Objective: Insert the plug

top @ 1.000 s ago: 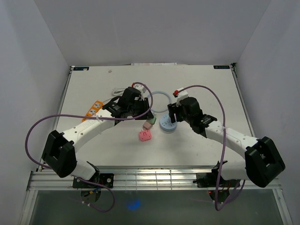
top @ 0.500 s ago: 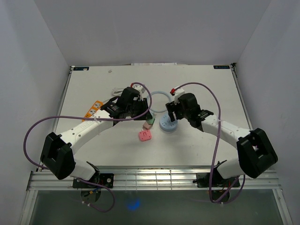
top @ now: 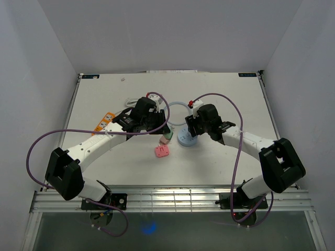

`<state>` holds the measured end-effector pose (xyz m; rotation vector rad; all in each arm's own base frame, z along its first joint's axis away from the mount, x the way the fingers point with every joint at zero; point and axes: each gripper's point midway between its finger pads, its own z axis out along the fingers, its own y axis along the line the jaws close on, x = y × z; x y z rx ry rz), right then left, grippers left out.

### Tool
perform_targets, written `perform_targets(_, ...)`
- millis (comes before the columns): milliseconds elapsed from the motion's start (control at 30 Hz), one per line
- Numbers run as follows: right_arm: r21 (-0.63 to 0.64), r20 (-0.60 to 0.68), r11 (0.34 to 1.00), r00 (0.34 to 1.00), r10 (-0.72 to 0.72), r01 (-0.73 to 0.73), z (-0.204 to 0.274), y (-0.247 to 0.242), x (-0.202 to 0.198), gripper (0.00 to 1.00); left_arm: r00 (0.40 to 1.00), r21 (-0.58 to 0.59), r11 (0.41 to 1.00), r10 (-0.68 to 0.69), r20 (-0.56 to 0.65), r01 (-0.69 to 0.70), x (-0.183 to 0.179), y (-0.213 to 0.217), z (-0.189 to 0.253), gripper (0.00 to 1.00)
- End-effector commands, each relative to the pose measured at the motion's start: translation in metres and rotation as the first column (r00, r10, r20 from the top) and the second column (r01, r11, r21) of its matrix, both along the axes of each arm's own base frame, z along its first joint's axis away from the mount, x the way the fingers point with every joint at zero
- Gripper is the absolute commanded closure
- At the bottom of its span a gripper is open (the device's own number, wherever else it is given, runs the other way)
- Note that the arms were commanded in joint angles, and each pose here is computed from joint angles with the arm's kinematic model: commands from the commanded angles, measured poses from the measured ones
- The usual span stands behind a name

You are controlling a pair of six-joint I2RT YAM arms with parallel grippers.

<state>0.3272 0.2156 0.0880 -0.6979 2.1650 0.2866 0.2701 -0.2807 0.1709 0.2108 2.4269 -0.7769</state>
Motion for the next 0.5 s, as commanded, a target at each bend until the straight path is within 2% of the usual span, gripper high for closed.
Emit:
perform_targets(0,0.021,0.024,1.0,1.0,0.007,-0.008,0.013,0.007,0.01,0.47,0.998,-0.048,0.999,-0.006,0.064,0.009,0.003,-0.001,0.03,1.0)
perform_targets(133,0.008,0.022,0.998,0.998,-0.067,0.067,0.009,-0.004,0.01,0.56,0.998,-0.045,0.999,-0.003,0.065,0.006,0.002,0.001,0.029,1.0)
perform_targets(167,0.036,0.005,0.992,0.992,-0.124,0.123,0.009,-0.006,0.011,0.6,0.998,-0.046,0.999,-0.001,0.066,0.004,0.003,0.001,0.029,1.0)
perform_targets(233,-0.008,-0.005,0.966,0.966,-0.258,0.258,0.008,-0.028,0.009,0.67,0.998,-0.041,0.999,0.0,0.065,0.003,0.004,0.001,0.026,1.0)
perform_targets(300,-0.003,-0.02,0.914,0.914,-0.406,0.406,0.01,-0.045,0.005,0.67,0.998,-0.018,1.0,0.015,0.058,-0.014,0.006,0.004,0.021,1.0)
perform_targets(367,0.022,-0.011,0.873,0.873,-0.488,0.488,0.017,-0.053,-0.003,0.67,0.999,-0.01,1.0,0.018,0.049,-0.018,0.007,0.004,0.017,1.0)
perform_targets(400,0.036,-0.014,0.824,0.825,-0.565,0.565,0.018,-0.056,-0.011,0.66,0.999,-0.002,1.0,0.019,0.038,-0.019,0.008,0.003,0.012,1.0)
perform_targets(467,0.057,0.001,0.796,0.798,-0.603,0.602,0.022,-0.054,-0.021,0.64,0.999,0.001,1.0,0.019,0.031,-0.019,0.01,0.001,0.009,1.0)
